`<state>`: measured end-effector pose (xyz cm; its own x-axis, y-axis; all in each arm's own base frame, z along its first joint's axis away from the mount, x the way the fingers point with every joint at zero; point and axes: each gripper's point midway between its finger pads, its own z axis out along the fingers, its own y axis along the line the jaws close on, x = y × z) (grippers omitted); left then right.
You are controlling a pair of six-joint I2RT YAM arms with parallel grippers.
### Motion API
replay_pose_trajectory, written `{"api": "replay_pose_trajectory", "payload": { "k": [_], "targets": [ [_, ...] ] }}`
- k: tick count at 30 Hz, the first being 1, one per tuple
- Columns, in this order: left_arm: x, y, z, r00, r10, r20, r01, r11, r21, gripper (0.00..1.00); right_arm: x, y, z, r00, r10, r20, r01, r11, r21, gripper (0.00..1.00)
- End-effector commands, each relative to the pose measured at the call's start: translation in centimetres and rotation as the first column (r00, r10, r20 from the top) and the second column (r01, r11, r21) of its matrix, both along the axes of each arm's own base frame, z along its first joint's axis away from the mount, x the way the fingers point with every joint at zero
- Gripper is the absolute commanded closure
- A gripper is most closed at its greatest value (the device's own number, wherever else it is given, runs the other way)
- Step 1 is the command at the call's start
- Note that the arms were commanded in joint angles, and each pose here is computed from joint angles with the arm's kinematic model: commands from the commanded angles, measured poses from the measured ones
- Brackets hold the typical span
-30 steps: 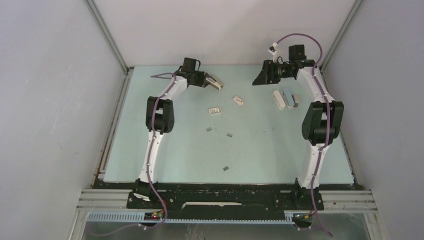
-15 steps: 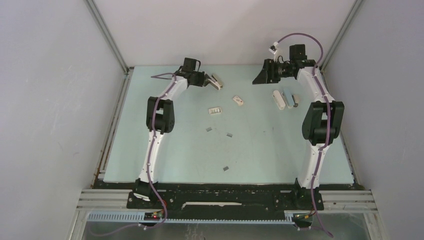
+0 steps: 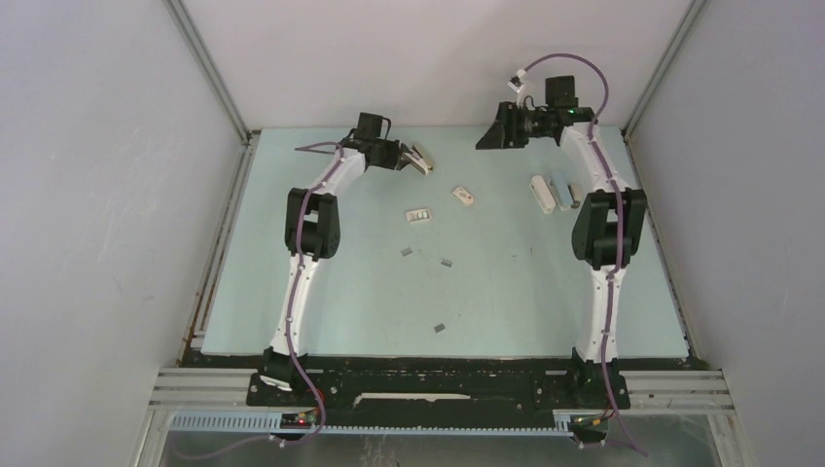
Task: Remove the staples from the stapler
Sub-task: Move the stapler to the center of the board.
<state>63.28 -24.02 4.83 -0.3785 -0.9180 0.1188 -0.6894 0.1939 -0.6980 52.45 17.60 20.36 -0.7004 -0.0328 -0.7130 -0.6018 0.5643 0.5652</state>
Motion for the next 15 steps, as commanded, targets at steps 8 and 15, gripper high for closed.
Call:
{"api": "replay_pose_trajectory", "payload": {
  "k": [8, 15],
  "targets": [
    [0.1, 2.2, 8.5, 0.976, -0.111, 0.186, 0.100, 0.993, 0.067, 0.51, 5.0, 7.5, -3.5, 0.973, -0.169, -0.155, 0.180, 0.982, 0.061, 0.34],
    [0.1, 5.7, 8.1, 0.977, -0.112, 0.183, 0.088, 0.987, 0.138, 0.59, 6.8, 7.7, -5.1, 0.924, -0.268, -0.273, 0.310, 0.943, 0.121, 0.46]
  ]
}}
